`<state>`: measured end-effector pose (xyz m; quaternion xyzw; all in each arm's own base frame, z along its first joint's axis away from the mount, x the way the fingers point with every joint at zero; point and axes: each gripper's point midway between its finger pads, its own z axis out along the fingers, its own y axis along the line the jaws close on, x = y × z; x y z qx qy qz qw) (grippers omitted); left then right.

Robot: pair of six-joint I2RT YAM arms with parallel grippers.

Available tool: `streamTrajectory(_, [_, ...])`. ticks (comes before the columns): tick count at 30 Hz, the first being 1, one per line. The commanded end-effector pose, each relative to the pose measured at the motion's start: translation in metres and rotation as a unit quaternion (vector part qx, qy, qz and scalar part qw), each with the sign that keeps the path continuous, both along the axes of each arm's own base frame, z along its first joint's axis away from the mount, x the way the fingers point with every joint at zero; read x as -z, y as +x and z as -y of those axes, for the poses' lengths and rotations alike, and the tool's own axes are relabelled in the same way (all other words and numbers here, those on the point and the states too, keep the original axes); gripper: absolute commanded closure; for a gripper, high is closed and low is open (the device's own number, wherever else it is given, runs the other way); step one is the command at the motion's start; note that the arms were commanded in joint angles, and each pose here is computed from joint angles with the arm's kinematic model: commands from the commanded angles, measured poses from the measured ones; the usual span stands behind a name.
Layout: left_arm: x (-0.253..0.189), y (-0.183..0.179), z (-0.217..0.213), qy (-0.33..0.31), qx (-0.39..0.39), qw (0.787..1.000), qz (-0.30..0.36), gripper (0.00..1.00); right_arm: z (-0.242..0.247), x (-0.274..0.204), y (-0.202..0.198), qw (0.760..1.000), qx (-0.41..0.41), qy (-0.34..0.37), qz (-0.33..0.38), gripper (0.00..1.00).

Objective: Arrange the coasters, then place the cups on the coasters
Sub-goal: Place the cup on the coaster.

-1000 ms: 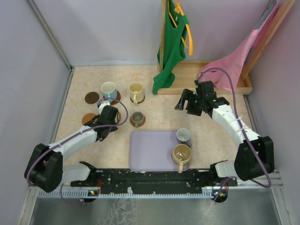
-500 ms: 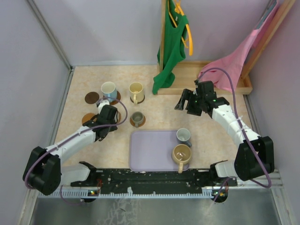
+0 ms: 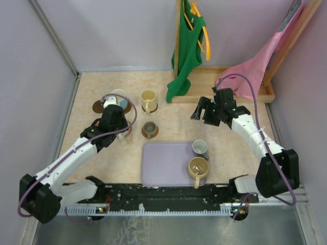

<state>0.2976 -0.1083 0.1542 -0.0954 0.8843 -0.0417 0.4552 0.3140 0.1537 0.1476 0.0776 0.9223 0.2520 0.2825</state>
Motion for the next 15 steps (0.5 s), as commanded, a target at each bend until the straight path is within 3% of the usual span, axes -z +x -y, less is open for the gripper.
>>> streamTrajectory(1, [-0.018, -0.004, 0.018, -0.015, 0.035, 0.999, 0.011, 0.58, 0.002, -0.029, 0.01, 0.999, 0.008, 0.007, 0.051, 0.23])
streamTrajectory(15, [-0.013, -0.013, 0.068, -0.021, 0.102, 0.995, 0.008, 0.59, 0.019, -0.032, -0.023, 0.999, 0.007, -0.035, 0.04, 0.21])
